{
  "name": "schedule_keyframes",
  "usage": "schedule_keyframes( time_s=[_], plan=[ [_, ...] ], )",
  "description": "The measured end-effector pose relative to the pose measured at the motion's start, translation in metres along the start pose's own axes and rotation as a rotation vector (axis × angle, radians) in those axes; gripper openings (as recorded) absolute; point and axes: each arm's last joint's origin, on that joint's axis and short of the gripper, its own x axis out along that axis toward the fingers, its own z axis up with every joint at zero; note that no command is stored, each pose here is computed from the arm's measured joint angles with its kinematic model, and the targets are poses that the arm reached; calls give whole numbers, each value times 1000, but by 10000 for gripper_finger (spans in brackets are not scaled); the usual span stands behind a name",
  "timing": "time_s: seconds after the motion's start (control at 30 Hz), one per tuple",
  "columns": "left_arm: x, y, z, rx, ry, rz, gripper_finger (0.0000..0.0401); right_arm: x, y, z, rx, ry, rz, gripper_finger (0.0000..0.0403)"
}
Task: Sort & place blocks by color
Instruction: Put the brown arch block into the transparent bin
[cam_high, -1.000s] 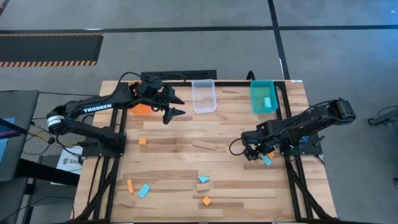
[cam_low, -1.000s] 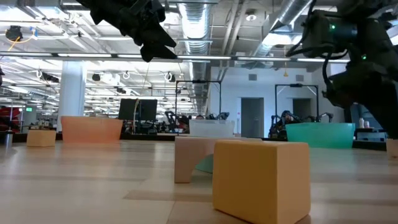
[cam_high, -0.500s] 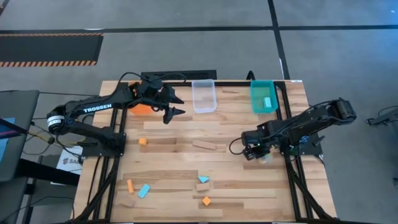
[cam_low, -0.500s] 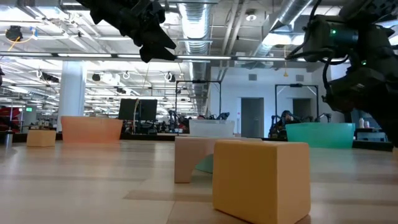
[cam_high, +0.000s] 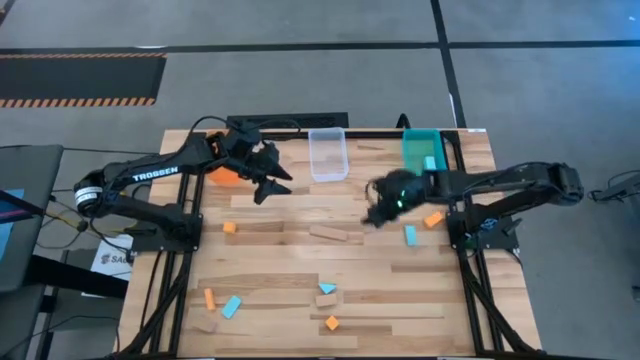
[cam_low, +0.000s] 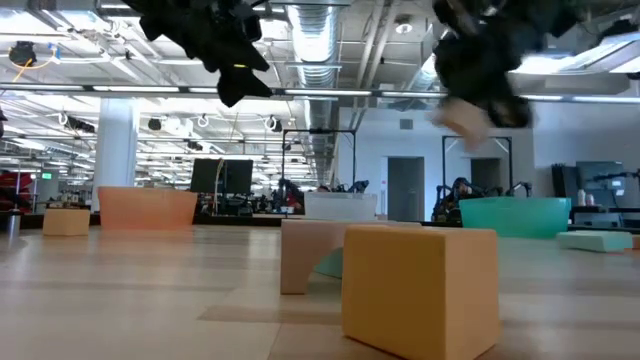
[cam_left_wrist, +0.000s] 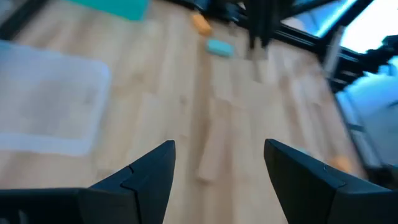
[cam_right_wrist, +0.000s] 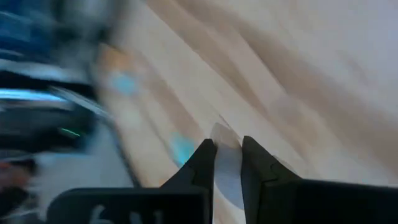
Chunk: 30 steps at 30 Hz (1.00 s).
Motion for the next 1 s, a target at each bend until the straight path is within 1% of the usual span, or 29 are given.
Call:
schedule_keyframes(
  time_s=[0.07,0.17,0.3,0.37,0.47,0.6,0.73,0.83,0.93,1.0],
  plan=[
    [-5,0,-2,-16,10,-17,233,-4,7,21,-80,-139,119,42],
    [-18,-1,-2,-25,-5,7,233,-8,6,52,-179,-326,201,42],
    [-42,-2,-1,-40,-61,107,233,-4,-17,86,-234,-464,155,41],
    [-53,-4,-1,-48,-99,166,233,4,-32,101,-235,-500,116,41],
    [-62,-7,1,-62,-141,220,233,22,-59,120,-208,-511,82,40],
    [-65,-9,2,-82,-161,236,233,45,-84,150,-186,-464,46,40],
    [-62,-11,0,-102,-144,276,233,65,-90,179,-207,-415,-2,40],
    [-61,-14,-5,-103,-125,300,233,74,-88,197,-222,-378,-96,40],
    [-56,-12,-24,-135,-171,314,233,82,-90,208,-234,-312,-209,43],
    [-51,-9,-41,-191,-206,316,233,85,-89,216,-261,-285,-239,46]
  ],
)
